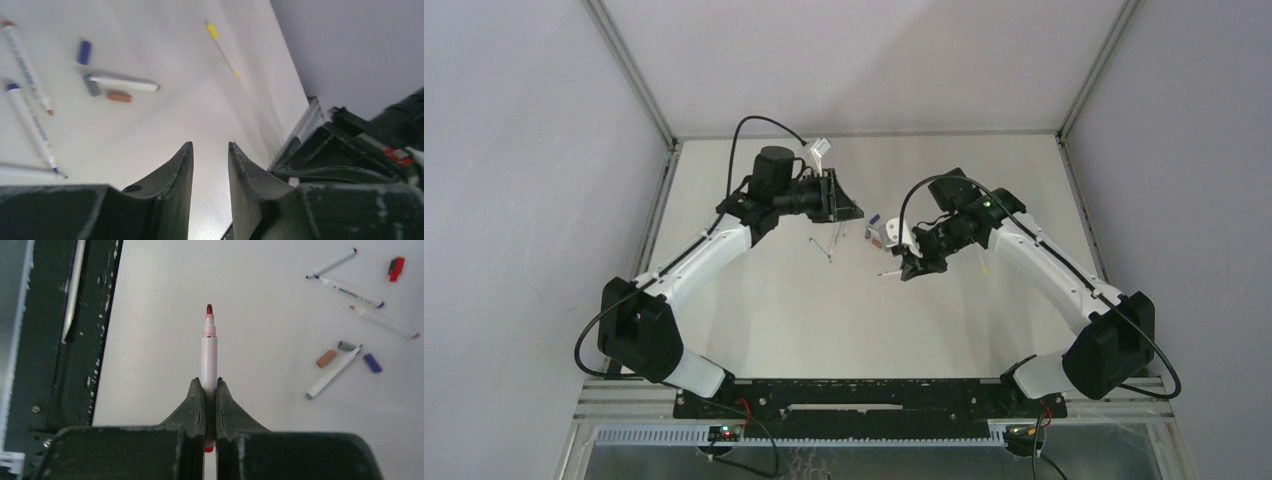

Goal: Insert the pens into the pen caps
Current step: Pick up the pen from the center of the board, then insert the pen cap onto the pen.

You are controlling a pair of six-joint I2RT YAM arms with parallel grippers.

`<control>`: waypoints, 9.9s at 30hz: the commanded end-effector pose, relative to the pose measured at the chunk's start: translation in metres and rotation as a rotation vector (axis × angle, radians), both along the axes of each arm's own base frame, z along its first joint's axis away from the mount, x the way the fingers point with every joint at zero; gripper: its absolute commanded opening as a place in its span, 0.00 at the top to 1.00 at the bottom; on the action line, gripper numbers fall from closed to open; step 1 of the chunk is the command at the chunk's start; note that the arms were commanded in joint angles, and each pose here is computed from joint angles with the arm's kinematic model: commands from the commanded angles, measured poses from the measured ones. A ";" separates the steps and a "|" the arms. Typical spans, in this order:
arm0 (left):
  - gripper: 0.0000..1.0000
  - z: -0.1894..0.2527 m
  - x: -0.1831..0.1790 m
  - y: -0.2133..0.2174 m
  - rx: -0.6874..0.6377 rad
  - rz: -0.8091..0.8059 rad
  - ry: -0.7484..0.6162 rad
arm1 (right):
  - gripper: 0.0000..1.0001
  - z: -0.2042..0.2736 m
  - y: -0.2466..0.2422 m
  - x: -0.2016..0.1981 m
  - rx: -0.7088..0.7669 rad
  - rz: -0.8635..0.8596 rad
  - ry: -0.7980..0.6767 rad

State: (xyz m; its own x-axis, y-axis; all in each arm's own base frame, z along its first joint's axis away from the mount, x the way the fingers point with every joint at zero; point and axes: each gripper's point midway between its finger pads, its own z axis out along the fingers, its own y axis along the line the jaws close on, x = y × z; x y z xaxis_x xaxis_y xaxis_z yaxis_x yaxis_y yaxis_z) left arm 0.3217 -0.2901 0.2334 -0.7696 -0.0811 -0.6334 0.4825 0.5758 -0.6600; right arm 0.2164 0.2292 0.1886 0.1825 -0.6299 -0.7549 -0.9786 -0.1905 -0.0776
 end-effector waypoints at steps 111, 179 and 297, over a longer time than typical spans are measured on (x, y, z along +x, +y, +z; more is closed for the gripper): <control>0.55 -0.184 0.128 0.079 0.846 -0.061 0.125 | 1.00 0.033 -0.062 0.048 0.234 -0.540 0.480; 1.00 0.025 -0.156 -0.028 -0.156 -0.896 0.111 | 1.00 0.086 -0.032 0.023 -0.100 0.388 -0.775; 1.00 0.014 -0.158 -0.057 -0.112 -0.834 0.203 | 1.00 0.069 0.015 -0.026 -0.046 0.463 -0.695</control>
State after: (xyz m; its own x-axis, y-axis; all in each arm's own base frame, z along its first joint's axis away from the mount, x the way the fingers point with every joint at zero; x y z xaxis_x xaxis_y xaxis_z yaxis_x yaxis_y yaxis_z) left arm 0.1550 -0.3413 0.2438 -0.7262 0.5453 -0.4187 0.5139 0.0261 -0.8575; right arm 0.2054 0.2248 0.2487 0.8397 -0.4689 -0.2739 -0.5315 -0.6059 -0.5920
